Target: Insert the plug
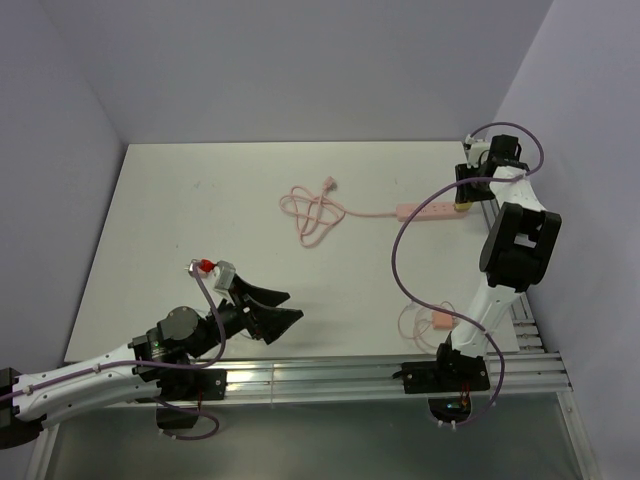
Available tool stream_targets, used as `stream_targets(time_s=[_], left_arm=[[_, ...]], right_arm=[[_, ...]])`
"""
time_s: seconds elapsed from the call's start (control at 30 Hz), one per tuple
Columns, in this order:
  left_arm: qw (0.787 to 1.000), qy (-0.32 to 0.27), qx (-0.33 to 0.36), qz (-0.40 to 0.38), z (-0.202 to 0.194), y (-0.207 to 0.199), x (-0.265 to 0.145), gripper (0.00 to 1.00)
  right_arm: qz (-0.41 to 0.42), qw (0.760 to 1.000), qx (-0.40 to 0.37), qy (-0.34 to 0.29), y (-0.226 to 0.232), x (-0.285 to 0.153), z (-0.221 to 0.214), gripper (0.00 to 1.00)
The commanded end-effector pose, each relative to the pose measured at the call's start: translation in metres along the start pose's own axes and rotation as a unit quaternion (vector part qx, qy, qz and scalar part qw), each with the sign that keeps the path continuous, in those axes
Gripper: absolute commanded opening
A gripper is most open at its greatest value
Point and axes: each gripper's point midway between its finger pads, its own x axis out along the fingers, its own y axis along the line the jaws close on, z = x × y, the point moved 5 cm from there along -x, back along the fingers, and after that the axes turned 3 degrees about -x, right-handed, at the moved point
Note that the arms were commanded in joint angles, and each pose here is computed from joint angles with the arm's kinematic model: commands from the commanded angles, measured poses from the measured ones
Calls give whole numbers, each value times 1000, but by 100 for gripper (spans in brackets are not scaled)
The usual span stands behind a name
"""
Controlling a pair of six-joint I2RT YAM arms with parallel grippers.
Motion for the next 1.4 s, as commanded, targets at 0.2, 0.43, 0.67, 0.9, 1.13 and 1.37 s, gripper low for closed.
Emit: stream_targets(time_s=[0.2,0.43,0.67,0.9,1.13,1.37], left_arm=[[1000,-8,5,-9,3,-2,0,87],[1000,-3,3,-11,1,-3,2,86],[1000,-5,-1,-11,1,-3,2,86],[1000,-3,-2,-11,1,-3,2,86],[1000,-3,-1,-10,0,-3,3,86],[1000,-6,1,-10,2,-3,2,87]], right_arm=[[27,998,-7,62,14,16,-19,0],[38,998,-6,42,17,15,-6,0],[63,997,2,35,22,20,-3,0],[74,997,6,23,26,19,1,0],[72,997,-1,32,30,22,4,0],[75,997,-5,33,32,20,1,0]])
